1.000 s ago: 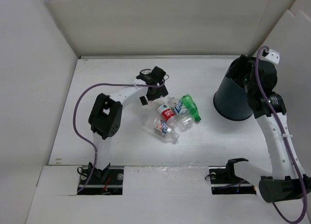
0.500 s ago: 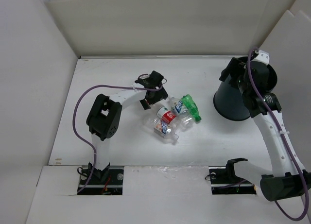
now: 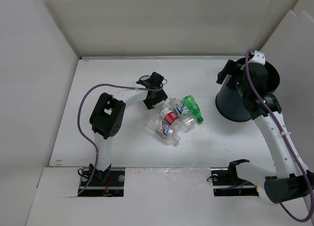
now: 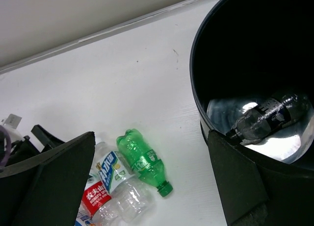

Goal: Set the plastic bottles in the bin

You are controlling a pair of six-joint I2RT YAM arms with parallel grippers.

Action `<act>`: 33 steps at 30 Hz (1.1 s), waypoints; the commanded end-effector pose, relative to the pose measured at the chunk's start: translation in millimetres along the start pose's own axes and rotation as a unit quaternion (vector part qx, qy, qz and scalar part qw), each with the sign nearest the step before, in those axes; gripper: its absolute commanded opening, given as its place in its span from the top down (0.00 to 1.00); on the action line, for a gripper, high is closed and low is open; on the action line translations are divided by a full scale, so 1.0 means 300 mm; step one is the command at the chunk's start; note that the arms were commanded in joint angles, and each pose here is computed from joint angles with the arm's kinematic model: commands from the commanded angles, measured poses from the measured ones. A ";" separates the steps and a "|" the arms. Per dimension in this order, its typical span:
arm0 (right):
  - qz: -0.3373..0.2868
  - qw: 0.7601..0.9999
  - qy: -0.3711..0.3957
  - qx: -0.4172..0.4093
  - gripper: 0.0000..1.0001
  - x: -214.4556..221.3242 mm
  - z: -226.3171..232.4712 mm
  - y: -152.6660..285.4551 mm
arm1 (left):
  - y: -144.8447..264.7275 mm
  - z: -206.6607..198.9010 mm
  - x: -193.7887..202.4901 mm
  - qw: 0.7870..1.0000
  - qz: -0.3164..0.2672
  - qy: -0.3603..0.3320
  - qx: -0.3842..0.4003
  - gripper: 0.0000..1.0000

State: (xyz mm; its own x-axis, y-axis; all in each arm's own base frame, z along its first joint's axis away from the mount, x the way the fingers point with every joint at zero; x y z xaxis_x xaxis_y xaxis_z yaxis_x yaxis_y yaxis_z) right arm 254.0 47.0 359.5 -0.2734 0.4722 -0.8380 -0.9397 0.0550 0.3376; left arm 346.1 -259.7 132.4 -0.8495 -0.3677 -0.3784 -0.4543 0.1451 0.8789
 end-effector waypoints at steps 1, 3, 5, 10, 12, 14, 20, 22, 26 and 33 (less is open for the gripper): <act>-0.018 0.999 0.003 -0.035 0.00 -0.021 0.033 0.018 | -0.052 0.010 0.022 1.000 0.020 0.006 0.001 0.34; -0.018 0.999 0.003 -0.035 0.00 -0.026 0.035 0.024 | -0.071 0.009 0.027 1.000 0.027 0.005 0.000 0.33; -0.016 0.999 0.004 -0.039 0.00 -0.022 0.041 0.026 | -0.081 0.009 0.029 0.999 0.031 0.004 -0.005 0.35; -0.010 0.999 0.007 -0.041 0.00 -0.013 0.049 0.018 | -0.069 0.010 0.001 1.000 0.020 0.006 -0.003 0.89; -0.005 0.999 0.008 -0.050 0.00 -0.006 0.060 0.011 | -0.049 0.020 -0.047 1.000 -0.003 0.015 -0.016 0.98; -0.004 0.998 0.008 -0.066 0.00 -0.005 0.076 0.013 | 0.010 -0.003 -0.089 0.999 -0.027 0.013 -0.014 1.00; 0.018 0.991 0.024 -0.131 0.00 0.017 0.123 0.000 | 0.191 -0.054 -0.221 0.995 -0.102 -0.006 -0.005 1.00; 0.026 0.983 0.044 -0.178 0.00 0.031 0.148 0.001 | 0.255 -0.069 -0.254 0.991 -0.130 -0.016 0.007 1.00; 0.056 0.944 0.098 -0.310 0.00 0.073 0.226 0.024 | 0.427 -0.090 -0.315 0.982 -0.182 -0.035 0.038 1.00; 0.078 0.918 0.140 -0.362 0.00 0.151 0.367 -0.008 | 0.715 -0.177 -0.329 0.954 -0.213 -0.138 0.158 1.00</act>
State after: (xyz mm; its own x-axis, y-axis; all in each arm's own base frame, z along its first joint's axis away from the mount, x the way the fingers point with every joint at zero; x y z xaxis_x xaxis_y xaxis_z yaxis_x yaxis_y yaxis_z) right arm 256.3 148.4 352.7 -0.4351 0.1947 -0.8791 -0.7721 -0.5829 0.2531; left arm 371.7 -240.8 318.4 -0.6421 -0.2865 -0.7110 -0.7661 0.2051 0.6092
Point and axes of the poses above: each gripper's point midway between its finger pads, its own y axis back along the fingers, its own z axis along the line the jaws close on, x = y × z, the point moved 10 cm from there along y, back along the fingers, and after that the axes turned 10 degrees about -y, right-handed, at the moved point
